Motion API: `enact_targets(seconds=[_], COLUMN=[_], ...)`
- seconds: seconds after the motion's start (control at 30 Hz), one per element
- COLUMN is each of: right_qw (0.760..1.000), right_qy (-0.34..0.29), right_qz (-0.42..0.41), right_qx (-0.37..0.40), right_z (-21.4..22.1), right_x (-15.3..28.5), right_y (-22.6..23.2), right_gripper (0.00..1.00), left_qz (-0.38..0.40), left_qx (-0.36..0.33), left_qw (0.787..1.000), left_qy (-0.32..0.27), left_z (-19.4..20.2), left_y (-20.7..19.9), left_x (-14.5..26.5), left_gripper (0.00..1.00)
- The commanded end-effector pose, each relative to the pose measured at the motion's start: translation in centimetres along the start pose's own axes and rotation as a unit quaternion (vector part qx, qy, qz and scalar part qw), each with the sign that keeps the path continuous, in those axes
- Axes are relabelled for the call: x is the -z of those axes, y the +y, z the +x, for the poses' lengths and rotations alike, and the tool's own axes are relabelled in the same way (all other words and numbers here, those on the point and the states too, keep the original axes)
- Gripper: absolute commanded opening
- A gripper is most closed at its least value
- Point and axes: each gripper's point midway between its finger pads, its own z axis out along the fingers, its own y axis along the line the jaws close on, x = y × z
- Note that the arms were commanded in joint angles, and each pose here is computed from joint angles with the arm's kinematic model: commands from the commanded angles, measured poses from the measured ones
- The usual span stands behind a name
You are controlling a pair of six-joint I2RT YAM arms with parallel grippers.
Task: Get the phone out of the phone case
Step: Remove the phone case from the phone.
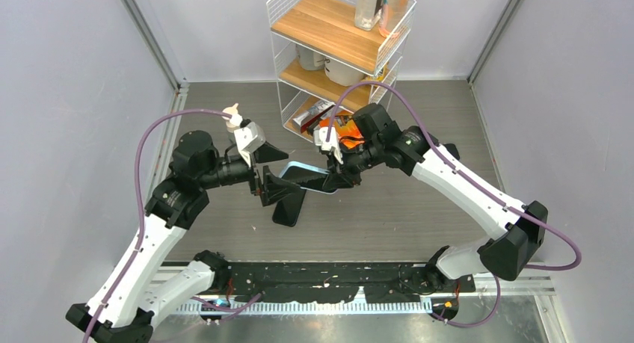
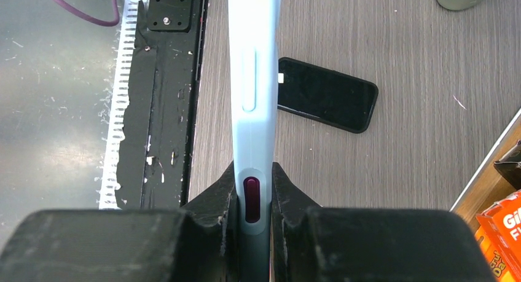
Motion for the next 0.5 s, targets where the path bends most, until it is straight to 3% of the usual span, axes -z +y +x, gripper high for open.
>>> enact_targets(seconds=[0.0,0.27,0.47], right_qw=[0.998,0.998,0.998], right_qy=[-0.036,-0.037,-0.037], right_qz=[0.016,0.022,0.025], right_qx=[0.04,0.043,0.046], right_z=[-2.4,-2.5,-2.7], right_x=[1.3,1.6,1.7], right_y=[0.3,0.2,0.2], right_gripper=[0.06,0.06,0.06], left_qz=[0.0,0.02,0.033], left_qx=[-0.013,0.016,0.039], left_qw=[1.0,1.0,0.999], left_qy=[-0.012,-0.015,-0.017], left_z=[-1.6,-1.5,-1.4], left_y=[-0.1,-0.2,-0.1], left_x=[0.1,-0.7,-1.5], left_gripper=[1.0,0.92,0.69])
